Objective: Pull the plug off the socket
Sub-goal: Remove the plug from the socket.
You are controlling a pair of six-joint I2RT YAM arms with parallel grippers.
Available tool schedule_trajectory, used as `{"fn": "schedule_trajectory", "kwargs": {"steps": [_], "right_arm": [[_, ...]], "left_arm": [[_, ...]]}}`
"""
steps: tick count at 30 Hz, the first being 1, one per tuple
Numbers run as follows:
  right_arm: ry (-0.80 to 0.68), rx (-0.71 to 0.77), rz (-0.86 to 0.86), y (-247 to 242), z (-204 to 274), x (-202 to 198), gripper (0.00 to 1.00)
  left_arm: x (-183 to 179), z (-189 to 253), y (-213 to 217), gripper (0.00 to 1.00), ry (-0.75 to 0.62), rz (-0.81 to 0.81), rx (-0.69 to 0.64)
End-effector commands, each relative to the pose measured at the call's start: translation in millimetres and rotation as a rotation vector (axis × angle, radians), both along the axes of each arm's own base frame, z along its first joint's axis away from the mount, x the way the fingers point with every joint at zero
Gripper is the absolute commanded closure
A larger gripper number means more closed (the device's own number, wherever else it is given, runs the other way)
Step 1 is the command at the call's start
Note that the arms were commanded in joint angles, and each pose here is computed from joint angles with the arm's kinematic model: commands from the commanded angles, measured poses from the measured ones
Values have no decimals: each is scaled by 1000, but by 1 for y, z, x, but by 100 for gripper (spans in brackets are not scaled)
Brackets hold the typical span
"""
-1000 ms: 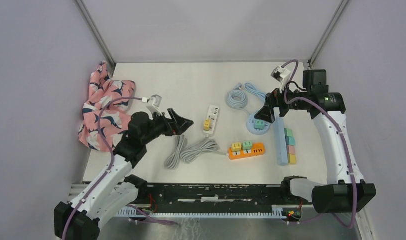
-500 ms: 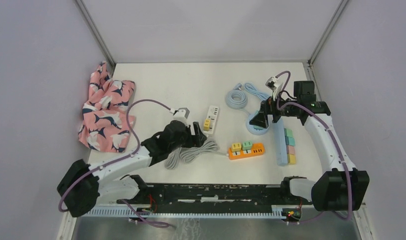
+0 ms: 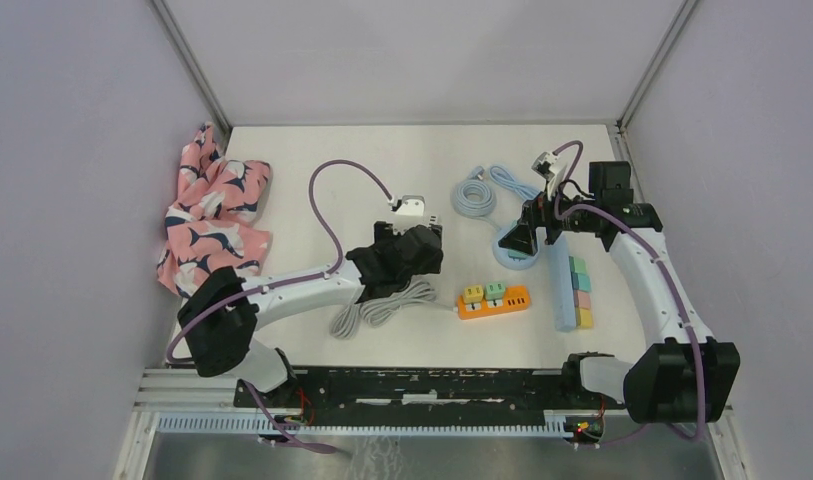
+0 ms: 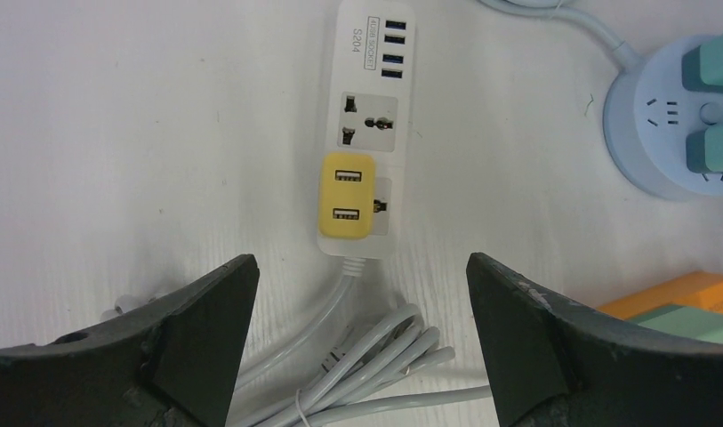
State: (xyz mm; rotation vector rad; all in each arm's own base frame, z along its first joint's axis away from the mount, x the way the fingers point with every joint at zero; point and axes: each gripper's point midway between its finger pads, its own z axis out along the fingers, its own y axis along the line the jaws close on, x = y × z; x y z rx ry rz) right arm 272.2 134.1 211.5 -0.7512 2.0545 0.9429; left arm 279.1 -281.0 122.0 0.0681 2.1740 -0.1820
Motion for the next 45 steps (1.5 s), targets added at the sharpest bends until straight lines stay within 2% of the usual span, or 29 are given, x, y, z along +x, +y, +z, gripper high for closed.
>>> {"fn": "schedule_trajectory", "kwargs": {"steps": [1,6,12,29,45], "right_arm": [[-67,24,18,3,19,-2,0],[-69,24,18,3,20,-3,0],[-63,24,24,4,19,-3,0],[-39,23,36,7,15,-3,0],[-22,22,58,14,9,-5,0]], "left_arm": [[8,10,-17,6,-56,-78,-8],[8,8,-30,5,-63,-166,-8],[5,6,-34,4,-71,-195,-35],[1,15,-20,3,-158,-182,-113],[3,16,-22,2,-185,-203,-138]]}}
